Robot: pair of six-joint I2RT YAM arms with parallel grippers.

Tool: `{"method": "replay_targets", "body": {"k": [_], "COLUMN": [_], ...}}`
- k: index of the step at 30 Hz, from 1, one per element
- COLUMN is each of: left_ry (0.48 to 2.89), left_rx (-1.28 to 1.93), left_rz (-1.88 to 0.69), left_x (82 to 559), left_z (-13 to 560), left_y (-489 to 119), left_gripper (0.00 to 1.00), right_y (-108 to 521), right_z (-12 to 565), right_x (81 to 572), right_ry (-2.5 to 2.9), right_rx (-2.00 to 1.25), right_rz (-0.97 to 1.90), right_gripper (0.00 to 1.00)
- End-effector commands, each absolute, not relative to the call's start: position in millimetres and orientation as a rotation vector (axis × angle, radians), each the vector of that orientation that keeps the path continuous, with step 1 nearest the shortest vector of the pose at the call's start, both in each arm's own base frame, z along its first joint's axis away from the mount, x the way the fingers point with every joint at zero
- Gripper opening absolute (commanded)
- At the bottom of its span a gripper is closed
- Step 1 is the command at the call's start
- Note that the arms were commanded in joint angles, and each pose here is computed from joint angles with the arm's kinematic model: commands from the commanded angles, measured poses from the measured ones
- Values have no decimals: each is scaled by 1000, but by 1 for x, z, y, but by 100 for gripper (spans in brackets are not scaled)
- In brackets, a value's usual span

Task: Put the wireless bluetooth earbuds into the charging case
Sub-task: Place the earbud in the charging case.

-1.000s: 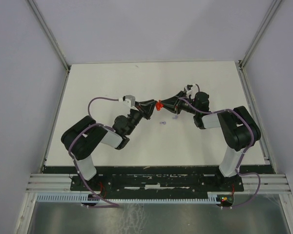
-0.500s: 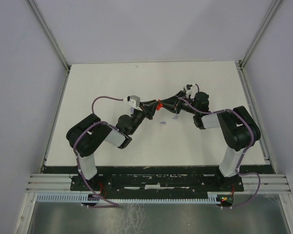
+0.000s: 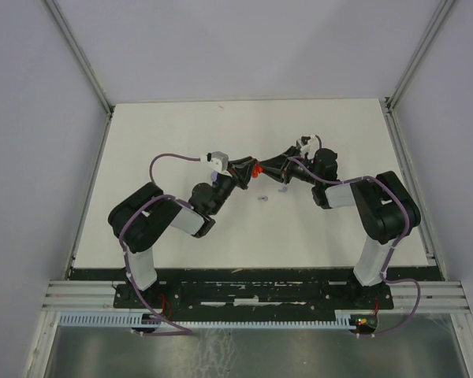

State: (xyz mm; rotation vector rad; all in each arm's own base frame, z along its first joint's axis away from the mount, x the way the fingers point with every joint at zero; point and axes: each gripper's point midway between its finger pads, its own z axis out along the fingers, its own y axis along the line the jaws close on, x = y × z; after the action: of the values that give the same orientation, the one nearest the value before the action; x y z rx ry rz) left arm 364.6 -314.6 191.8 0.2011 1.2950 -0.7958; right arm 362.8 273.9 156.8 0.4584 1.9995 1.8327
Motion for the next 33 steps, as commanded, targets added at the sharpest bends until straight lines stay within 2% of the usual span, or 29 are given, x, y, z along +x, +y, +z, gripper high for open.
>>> {"method": "replay_targets", "body": {"k": [1, 33], "left_ry": [1078, 1115], "left_rx": [168, 167], "left_rz": [-772, -727], "left_x": [364, 367], "left_z": [244, 229], "left_y": [-307, -302], "left_gripper": [3, 3], "right_y": [278, 277], "right_z": [180, 188], "right_x": [359, 357], "right_ry": [1921, 1903], "right_rx": [346, 335], "right_rz": [1882, 1892], "right_gripper": [1, 1]}}
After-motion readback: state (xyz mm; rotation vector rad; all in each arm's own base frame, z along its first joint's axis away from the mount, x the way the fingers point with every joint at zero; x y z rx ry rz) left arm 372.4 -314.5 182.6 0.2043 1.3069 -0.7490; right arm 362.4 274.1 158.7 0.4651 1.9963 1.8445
